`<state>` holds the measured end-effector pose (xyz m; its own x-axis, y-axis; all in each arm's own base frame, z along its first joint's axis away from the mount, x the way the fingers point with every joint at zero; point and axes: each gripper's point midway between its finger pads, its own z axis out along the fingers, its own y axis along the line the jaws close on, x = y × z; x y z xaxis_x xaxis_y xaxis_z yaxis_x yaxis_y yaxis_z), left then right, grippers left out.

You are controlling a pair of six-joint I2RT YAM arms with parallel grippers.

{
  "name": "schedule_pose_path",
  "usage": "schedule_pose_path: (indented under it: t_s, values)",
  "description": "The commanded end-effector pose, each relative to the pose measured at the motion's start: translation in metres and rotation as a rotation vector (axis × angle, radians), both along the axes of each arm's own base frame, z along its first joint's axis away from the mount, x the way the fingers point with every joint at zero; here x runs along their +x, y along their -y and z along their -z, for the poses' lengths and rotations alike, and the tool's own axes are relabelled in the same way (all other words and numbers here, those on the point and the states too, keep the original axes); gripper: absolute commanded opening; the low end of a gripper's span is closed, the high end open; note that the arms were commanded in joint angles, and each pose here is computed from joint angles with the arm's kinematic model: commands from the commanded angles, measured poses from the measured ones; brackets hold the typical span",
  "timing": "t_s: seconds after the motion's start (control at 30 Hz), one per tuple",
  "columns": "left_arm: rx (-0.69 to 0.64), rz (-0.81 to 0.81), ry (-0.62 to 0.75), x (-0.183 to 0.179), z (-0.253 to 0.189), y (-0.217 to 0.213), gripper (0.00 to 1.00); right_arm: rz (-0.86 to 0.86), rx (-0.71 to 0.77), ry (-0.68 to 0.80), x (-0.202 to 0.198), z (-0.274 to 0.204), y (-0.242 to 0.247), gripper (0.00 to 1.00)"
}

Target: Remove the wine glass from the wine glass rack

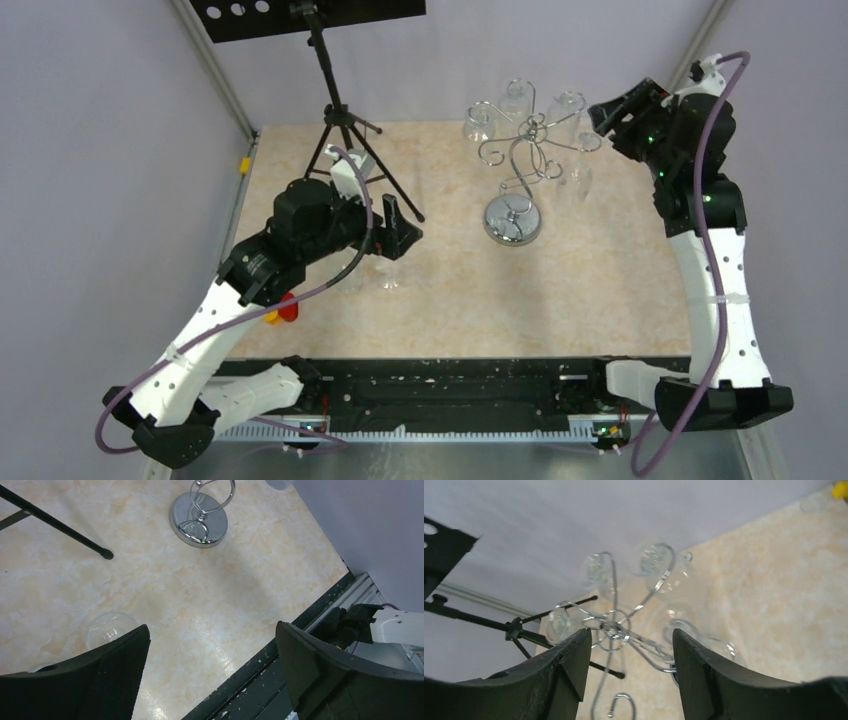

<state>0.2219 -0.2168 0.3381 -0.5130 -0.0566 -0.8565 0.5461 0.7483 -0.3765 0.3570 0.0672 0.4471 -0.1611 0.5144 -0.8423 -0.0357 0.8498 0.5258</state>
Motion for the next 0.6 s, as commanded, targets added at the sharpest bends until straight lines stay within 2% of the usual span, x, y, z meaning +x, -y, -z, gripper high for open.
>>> schedule_pose_path:
  t_s: [0.0, 0.23, 0.57]
  values:
    - [-0.090, 0.040, 0.046, -0.004, -0.017, 0.009, 0.99, -0.049, 0.209, -0.034, -0.006, 0.013, 0.015, 0.61]
    - [-0.082, 0.079, 0.046, -0.011, -0.011, 0.010, 0.99, -0.040, 0.274, -0.087, 0.003, 0.046, 0.024, 0.60]
    - [-0.069, 0.063, 0.051, -0.014, -0.006, 0.003, 0.99, 0.032, 0.337, -0.091, 0.020, 0.054, 0.035, 0.45]
